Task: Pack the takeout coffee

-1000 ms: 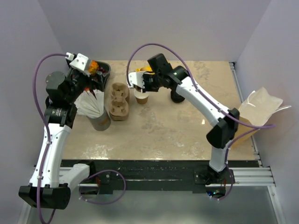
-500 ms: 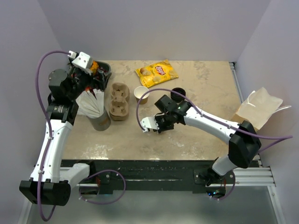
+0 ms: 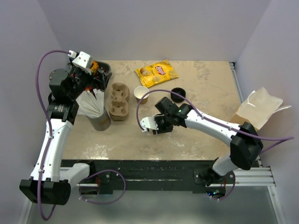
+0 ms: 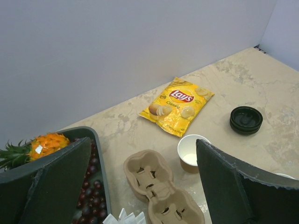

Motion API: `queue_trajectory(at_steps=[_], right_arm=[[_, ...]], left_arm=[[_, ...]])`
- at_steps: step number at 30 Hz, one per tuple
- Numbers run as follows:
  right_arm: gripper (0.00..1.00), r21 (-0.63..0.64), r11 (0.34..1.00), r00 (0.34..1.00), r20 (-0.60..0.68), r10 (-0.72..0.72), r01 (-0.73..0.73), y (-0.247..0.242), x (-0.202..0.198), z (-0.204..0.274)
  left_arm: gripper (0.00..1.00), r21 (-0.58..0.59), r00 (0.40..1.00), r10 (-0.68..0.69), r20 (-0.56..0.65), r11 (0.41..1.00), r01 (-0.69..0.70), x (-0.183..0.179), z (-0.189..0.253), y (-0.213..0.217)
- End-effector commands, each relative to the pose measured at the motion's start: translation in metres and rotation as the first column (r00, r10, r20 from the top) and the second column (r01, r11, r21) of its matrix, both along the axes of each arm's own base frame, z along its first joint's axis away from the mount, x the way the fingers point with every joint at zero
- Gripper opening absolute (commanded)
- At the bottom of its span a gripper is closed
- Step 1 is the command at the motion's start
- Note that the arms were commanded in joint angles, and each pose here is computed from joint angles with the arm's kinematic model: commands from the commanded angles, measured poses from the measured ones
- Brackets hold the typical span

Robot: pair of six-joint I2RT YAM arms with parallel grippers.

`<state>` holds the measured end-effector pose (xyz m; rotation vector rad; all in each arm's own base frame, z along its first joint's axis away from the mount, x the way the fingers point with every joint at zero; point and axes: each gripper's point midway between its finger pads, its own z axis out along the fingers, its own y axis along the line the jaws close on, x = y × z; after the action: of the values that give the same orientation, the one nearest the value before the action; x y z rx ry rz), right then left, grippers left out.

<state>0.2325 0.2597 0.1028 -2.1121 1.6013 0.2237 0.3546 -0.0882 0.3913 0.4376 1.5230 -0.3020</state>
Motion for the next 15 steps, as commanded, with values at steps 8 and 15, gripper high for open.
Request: queue_trajectory(at_steps=[8, 15], right_arm=[[0.46, 0.279, 0.949, 0.988, -0.001, -0.156, 0.150, 0.017, 0.040, 0.104], [0.38, 0.246, 0.897, 0.919, 0.054, -0.390, 0.366, -0.029, 0.145, 0.087]], left_arm=[[0.98, -0.015, 0.998, -0.015, 0.060, 1.000, 0.016, -0.002, 0.024, -0.002], [0.98, 0.011, 0.998, -0.031, 0.048, 0.999, 0.030, -0.003, 0.016, -0.001]])
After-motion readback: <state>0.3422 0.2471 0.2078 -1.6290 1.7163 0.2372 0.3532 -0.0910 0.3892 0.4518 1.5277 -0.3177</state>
